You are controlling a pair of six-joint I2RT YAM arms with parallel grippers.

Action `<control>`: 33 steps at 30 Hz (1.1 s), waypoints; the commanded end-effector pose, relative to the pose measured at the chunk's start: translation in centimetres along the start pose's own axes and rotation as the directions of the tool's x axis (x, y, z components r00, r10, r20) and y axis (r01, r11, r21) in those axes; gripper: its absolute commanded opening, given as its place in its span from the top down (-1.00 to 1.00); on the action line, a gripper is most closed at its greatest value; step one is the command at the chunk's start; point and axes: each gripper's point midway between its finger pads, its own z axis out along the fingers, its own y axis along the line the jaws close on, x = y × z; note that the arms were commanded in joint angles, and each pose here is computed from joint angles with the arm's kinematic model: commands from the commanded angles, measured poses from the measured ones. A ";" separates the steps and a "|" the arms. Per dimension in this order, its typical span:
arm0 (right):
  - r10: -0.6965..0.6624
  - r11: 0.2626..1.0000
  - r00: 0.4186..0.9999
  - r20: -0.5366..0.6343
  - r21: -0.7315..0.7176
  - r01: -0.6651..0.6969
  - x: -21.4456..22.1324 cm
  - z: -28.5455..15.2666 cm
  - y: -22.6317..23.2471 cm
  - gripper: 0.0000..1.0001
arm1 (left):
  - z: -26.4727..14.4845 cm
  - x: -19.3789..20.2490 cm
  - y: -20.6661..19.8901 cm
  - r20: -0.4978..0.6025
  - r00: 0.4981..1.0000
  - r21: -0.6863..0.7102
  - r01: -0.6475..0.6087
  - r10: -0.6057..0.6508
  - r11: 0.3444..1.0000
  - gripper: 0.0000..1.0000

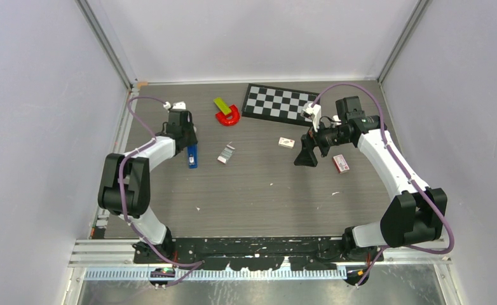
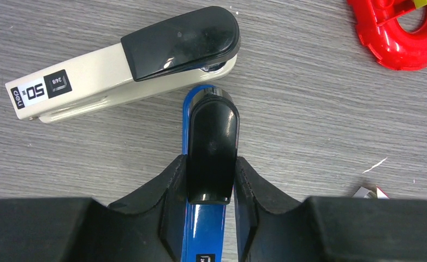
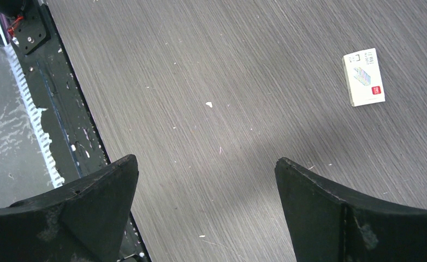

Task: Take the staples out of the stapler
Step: Adjust the stapler at the center of the board.

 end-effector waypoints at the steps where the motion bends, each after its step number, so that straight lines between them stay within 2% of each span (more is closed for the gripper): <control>1: -0.040 0.999 0.998 0.038 -0.010 0.040 -0.9 -0.8 1.0 -0.99 | -1.1 0.4 -1.3 -0.034 0.999 0.079 -0.002 0.004 0.997 0.86; 9: -0.040 0.999 0.998 0.041 -0.018 0.041 -0.9 -0.8 1.1 -0.99 | -5.1 2.8 -4.6 -0.050 0.992 0.313 -0.099 0.120 0.945 0.90; 19: -0.045 0.999 0.998 0.047 -0.025 0.047 -1.0 -0.9 1.4 -0.99 | -7.0 6.4 -3.9 -0.118 0.953 0.240 -0.246 0.280 0.939 0.83; 22: -0.047 0.999 0.998 0.048 -0.026 0.048 -1.0 -0.9 1.4 -0.99 | -7.1 6.8 -3.5 -0.132 0.952 0.203 -0.247 0.276 0.948 0.71; 26: -0.049 0.998 0.998 0.049 -0.027 0.050 -1.0 -0.9 1.4 -0.99 | -7.7 6.2 -3.5 -0.124 0.966 0.184 -0.202 0.227 0.962 0.39; 30: -0.049 0.998 0.998 0.048 -0.028 0.050 -1.0 -0.9 1.5 -0.99 | -9.0 4.4 -3.6 -0.063 0.982 0.172 -0.162 0.175 0.972 0.09; 33: -0.049 0.998 0.998 0.048 -0.030 0.050 -1.0 -0.9 1.5 -0.99 | -10.3 3.1 -3.5 -0.006 0.990 0.172 -0.141 0.144 0.975 -0.01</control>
